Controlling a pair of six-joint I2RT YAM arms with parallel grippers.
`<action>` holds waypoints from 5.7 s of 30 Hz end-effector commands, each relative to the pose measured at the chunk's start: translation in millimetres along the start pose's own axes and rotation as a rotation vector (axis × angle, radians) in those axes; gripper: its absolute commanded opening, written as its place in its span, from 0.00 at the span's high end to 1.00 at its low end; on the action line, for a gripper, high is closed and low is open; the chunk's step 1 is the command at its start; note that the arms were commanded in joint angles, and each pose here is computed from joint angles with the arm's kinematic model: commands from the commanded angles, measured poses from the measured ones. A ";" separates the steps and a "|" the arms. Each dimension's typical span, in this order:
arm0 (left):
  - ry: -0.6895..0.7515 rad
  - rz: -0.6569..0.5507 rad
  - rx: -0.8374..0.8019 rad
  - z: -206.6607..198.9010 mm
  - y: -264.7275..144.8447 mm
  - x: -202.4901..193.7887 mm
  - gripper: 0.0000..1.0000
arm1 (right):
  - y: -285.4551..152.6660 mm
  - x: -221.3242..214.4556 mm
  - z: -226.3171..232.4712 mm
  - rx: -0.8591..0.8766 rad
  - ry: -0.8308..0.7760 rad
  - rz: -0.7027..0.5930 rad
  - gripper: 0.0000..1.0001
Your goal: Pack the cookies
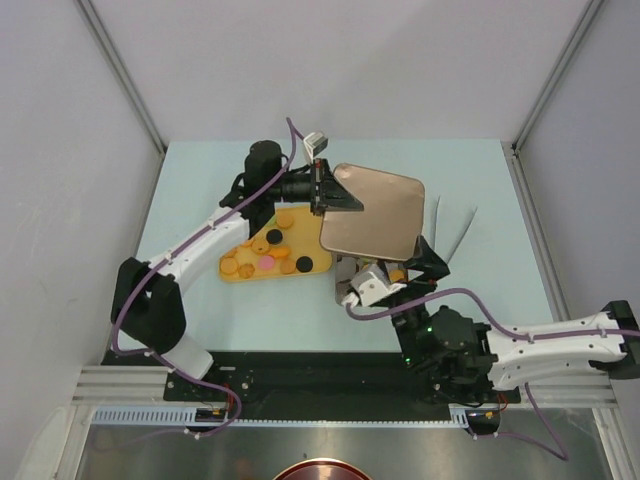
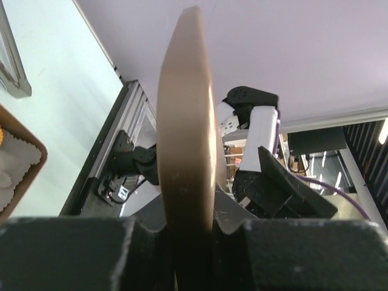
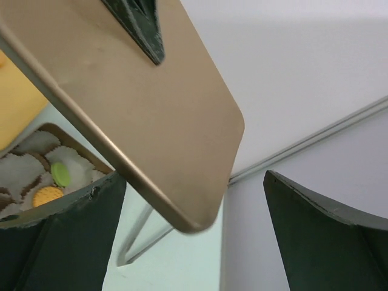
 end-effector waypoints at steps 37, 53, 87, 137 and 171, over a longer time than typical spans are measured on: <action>0.236 -0.169 0.254 69.5 4.9 -21.1 1.00 | 49.8 44.7 -68.9 0.280 1.290 0.108 0.98; 0.031 -0.152 0.133 122.4 -22.2 -38.6 1.00 | 149.9 -103.9 -57.3 0.170 1.488 0.462 1.00; -0.182 -0.101 0.346 221.2 -4.8 -52.2 0.89 | 141.6 -243.7 35.6 0.094 1.564 0.784 1.00; -0.120 0.041 0.916 227.7 -46.8 -36.4 0.13 | 144.3 -243.3 50.6 0.156 1.524 0.766 0.99; 0.033 -0.083 1.107 179.1 -71.5 -1.4 0.00 | 147.0 -240.0 51.8 0.175 1.531 0.749 0.98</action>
Point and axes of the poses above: each gripper's point midway between its finger pads, its own y axis out along the fingers, its own z axis along the line the jaws close on, x = y × z, the point moved 7 cm from there along -y, back along the fingers, and after that the axes turned 3 degrees about y, right-handed, at the moved point
